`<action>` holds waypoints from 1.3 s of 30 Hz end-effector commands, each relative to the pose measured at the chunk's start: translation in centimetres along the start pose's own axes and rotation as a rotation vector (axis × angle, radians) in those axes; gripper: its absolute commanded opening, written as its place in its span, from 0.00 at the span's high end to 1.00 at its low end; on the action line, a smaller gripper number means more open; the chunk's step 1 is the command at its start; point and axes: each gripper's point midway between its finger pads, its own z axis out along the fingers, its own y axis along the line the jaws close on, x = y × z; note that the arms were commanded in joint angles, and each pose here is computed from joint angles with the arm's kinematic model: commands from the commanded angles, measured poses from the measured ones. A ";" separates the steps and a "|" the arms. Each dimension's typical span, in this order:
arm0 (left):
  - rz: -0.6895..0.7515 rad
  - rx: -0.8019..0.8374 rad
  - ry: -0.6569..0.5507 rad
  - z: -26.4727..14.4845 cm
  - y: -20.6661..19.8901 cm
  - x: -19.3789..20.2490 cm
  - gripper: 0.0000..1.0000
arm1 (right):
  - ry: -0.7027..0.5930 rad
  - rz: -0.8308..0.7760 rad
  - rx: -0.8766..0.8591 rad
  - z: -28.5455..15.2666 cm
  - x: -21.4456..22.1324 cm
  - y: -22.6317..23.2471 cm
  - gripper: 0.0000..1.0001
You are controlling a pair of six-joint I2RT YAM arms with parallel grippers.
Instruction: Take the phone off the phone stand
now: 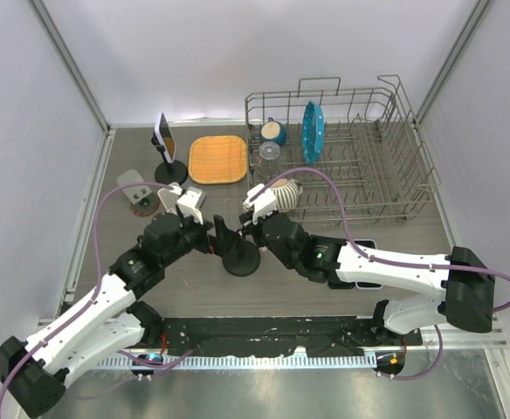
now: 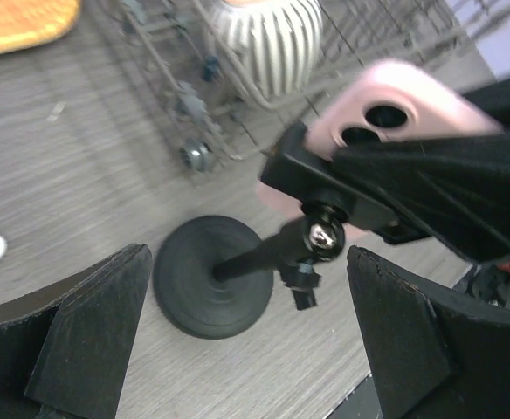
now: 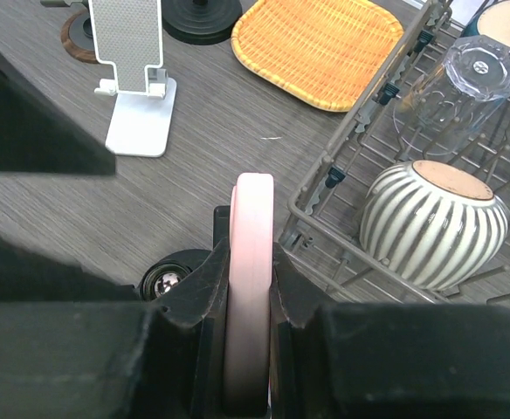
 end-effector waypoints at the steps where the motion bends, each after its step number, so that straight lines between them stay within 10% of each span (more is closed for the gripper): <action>1: 0.082 0.033 -0.111 2.0 -1.9 -0.8 0.01 | -0.079 0.022 -0.021 -0.8 -2.7 -0.2 0.99; 20: 0.277 0.109 -0.057 5.3 -3.1 2.6 0.39 | -0.052 0.014 -0.071 -0.7 -2.1 0.8 0.99; 28: 0.228 0.063 -0.066 5.8 -2.3 2.9 1.00 | -0.025 0.002 -0.090 -0.7 -1.5 1.1 0.99; 39: 0.061 -0.315 -0.133 3.9 4.0 2.1 1.00 | 0.105 -0.027 -0.075 -2.9 1.8 -0.4 0.99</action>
